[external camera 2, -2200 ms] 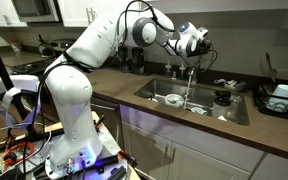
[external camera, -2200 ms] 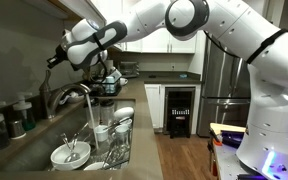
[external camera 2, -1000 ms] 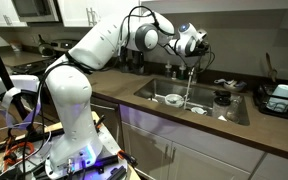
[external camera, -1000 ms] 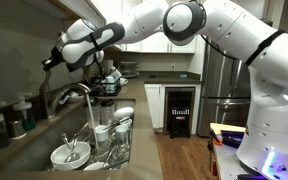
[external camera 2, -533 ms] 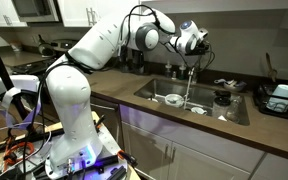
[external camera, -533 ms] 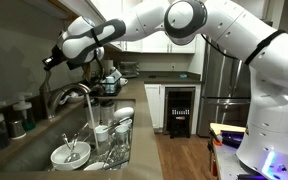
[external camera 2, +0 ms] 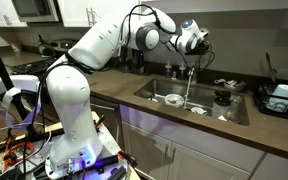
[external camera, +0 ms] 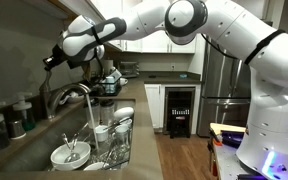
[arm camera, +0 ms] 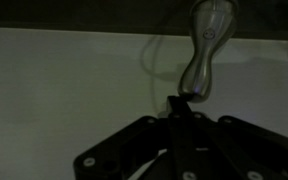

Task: Turn off the faucet of the sink.

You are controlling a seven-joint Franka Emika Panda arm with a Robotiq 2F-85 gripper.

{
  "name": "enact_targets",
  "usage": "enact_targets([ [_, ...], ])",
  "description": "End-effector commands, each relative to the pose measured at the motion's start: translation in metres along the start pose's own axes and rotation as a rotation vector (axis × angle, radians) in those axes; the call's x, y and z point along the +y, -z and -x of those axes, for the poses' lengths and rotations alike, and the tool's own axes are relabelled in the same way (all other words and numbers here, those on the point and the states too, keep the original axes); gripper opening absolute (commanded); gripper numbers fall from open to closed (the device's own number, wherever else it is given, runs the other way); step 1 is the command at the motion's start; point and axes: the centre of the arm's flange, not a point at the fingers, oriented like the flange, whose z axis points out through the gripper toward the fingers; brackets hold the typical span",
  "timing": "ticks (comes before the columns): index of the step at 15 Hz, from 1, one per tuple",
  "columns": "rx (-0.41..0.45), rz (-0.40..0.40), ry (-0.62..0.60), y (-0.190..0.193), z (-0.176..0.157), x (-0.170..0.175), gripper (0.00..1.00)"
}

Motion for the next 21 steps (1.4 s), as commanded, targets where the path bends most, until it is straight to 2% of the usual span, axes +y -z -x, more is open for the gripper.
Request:
enact_targets([
  [1, -0.092, -0.033, 0.022, 0.004, 0.016, 0.001, 0.03],
  [8, -0.094, -0.039, 0.006, 0.006, 0.026, 0.003, 0.03],
  [17, 0.042, -0.046, -0.051, 0.007, 0.051, -0.001, 0.03],
  [21, 0.054, -0.051, -0.061, 0.009, 0.057, 0.0, 0.04],
])
